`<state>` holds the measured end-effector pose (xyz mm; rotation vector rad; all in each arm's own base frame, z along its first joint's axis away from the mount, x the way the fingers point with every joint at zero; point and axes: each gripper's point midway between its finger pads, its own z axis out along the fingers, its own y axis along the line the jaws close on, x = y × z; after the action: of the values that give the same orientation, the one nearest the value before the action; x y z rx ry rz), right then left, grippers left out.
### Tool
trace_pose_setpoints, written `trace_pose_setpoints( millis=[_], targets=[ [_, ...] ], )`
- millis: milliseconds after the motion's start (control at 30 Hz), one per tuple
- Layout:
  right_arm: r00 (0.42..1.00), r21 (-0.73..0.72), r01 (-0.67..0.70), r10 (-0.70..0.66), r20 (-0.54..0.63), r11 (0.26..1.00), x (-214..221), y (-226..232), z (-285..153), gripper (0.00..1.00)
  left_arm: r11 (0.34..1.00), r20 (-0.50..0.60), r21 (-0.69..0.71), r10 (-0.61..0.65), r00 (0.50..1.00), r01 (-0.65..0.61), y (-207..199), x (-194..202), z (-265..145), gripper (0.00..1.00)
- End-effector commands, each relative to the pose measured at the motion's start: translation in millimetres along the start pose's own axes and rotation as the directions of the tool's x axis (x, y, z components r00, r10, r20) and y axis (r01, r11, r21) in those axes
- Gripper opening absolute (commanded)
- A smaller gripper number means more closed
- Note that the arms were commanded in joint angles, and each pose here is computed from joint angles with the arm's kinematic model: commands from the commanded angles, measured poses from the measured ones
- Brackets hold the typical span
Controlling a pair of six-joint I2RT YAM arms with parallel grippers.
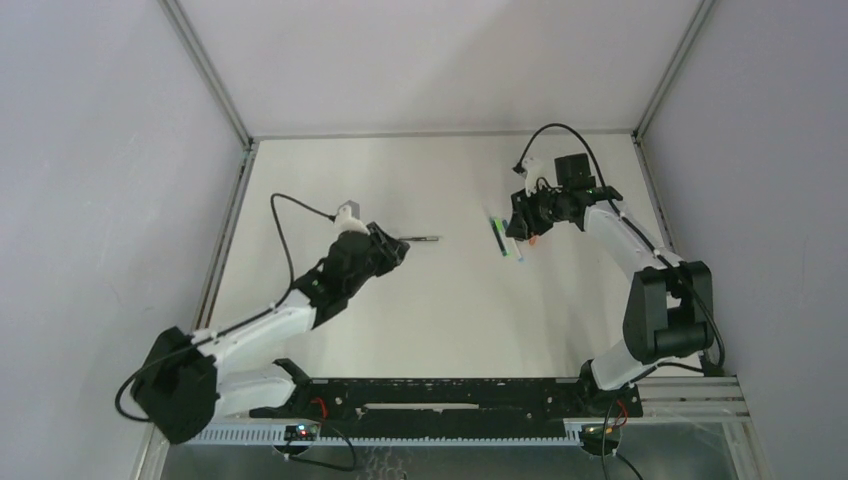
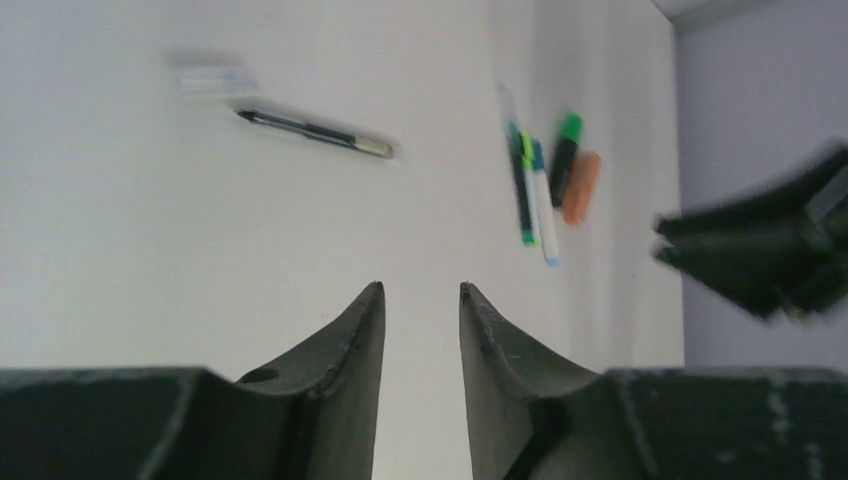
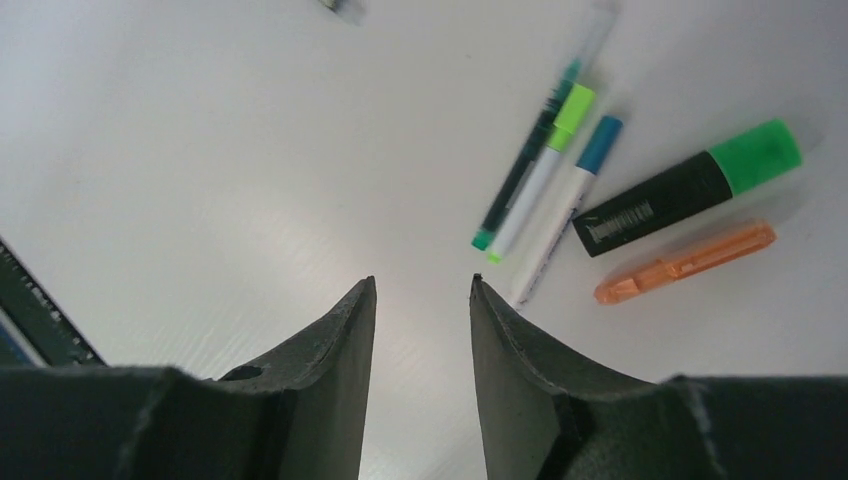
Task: Insert the pens into the pen caps
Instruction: Place the pen at the center of the board.
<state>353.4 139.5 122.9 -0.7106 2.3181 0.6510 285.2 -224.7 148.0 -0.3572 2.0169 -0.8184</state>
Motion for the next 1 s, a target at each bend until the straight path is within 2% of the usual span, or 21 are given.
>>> trace_pose_setpoints(
  millis=[0,100,267,333,633,767,967],
  targets=[
    [0.993,-0.087,0.08,-0.073,0.09,0.993,-24.6,23.1,-24.9,0.48,0.926,0.104,-0.33,-0.156,0.982,0.182,27.6,-25.9,16.1,0.37],
    [0.991,-0.101,0.088,-0.076,0.111,0.991,-29.0,28.1,-30.3,0.48,0.835,0.079,-0.515,-0.18,0.98,0.195,39.8,-19.2,34.5,0.4],
    [0.988,-0.125,0.096,-0.079,0.134,0.988,-33.8,36.0,-35.8,0.49,0.757,0.006,-0.63,-0.215,0.977,0.17,24.9,-11.7,71.8,0.54],
    [0.987,-0.133,0.1,-0.081,0.14,0.986,-34.8,38.6,-37.2,0.49,0.739,-0.014,-0.653,-0.232,0.972,0.167,22.8,-5.0,85.5,0.57],
    [0.985,-0.155,0.105,-0.081,0.154,0.982,-36.1,44.7,-41.4,0.49,0.681,-0.006,-0.705,-0.283,0.959,0.196,25.9,0.9,124.5,0.55],
    [0.984,-0.166,0.108,-0.081,0.161,0.98,-37.1,47.4,-42.5,0.5,0.654,-0.018,-0.73,-0.306,0.952,0.197,37.7,14.3,133.7,0.52],
    [0.984,-0.181,0.107,-0.078,0.162,0.978,-36.7,49.7,-42.9,0.5,0.622,-0.021,-0.758,-0.325,0.946,0.197,52.8,23.0,140.5,0.52]
  ],
)
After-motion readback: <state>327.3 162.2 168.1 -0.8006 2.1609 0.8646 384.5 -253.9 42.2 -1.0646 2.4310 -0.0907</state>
